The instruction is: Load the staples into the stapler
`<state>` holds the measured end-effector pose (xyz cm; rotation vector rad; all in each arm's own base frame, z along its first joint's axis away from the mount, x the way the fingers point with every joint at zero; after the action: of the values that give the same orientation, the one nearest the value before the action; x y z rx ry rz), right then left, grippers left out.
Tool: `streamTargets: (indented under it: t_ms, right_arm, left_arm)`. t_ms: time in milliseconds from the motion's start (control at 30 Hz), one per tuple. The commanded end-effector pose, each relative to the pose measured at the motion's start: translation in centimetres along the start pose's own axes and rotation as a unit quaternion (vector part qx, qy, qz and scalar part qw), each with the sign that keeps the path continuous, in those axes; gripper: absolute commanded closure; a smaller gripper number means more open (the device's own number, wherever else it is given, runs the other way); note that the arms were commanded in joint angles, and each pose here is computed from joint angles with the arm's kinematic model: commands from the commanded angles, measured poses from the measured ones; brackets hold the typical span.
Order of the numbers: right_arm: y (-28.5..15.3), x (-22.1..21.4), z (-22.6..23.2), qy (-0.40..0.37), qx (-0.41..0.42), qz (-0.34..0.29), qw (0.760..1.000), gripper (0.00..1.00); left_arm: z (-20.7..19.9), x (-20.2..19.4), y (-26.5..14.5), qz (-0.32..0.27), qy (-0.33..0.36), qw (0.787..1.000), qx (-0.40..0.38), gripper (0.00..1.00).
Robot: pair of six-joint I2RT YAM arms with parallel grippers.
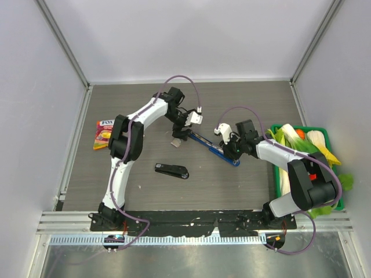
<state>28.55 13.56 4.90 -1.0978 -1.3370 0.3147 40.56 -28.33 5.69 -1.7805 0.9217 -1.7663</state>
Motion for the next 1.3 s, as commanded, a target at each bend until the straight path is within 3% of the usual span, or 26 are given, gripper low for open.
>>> streamTargets:
  t_ms: [0, 300, 500, 667, 1000, 1267]
  right_arm:
    - [-0.1, 1.7, -1.4, -0.016, -0.024, -0.034, 0.999, 0.99]
    - [-0.3, 2.0, -1.6, -0.015, -0.03, -0.04, 0.999, 0.99]
    - [-0.3, 1.8, -1.8, -0.011, -0.032, -0.039, 0.999, 0.99]
    - [-0.2, 1.6, -2.1, -0.007, -0.04, -0.036, 0.999, 0.99]
    - [1.3, 0.3, -2.2, 0.015, -0.035, -0.007, 0.999, 0.99]
    - [1.9, 0.1, -2.6, 0.023, -0.034, -0.001, 0.999, 0.99]
  left_arm:
    - [1.3, 1.0, 0.7, -0.018, 0.004, 1.0, 0.023, 0.2]
    - [1.3, 0.3, 2.3, 0.017, 0.005, 0.999, 0.026, 0.31]
    - [1.8, 0.1, 2.7, 0.024, -0.012, 0.999, 0.04, 0.55]
    - [2.0, 0.0, 2.0, 0.034, -0.012, 0.998, 0.053, 0.82]
    - [1.6, 4.5, -3.0, -0.03, -0.017, 0.996, 0.078, 0.82]
    - [-1.2, 9.5, -6.4, -0.096, -0.013, 0.994, 0.047, 0.81]
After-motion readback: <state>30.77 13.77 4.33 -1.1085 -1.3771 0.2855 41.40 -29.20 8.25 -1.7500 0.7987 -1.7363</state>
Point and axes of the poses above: each gripper's point midway between its finger pads, its own y axis out along the fingers, its own z axis along the line the jaws close on, x = y × z, the point moved 2 cm from there along -y, back along the fingers, and after that the axes turned 12 degrees about -y, right-handed, at the moved point
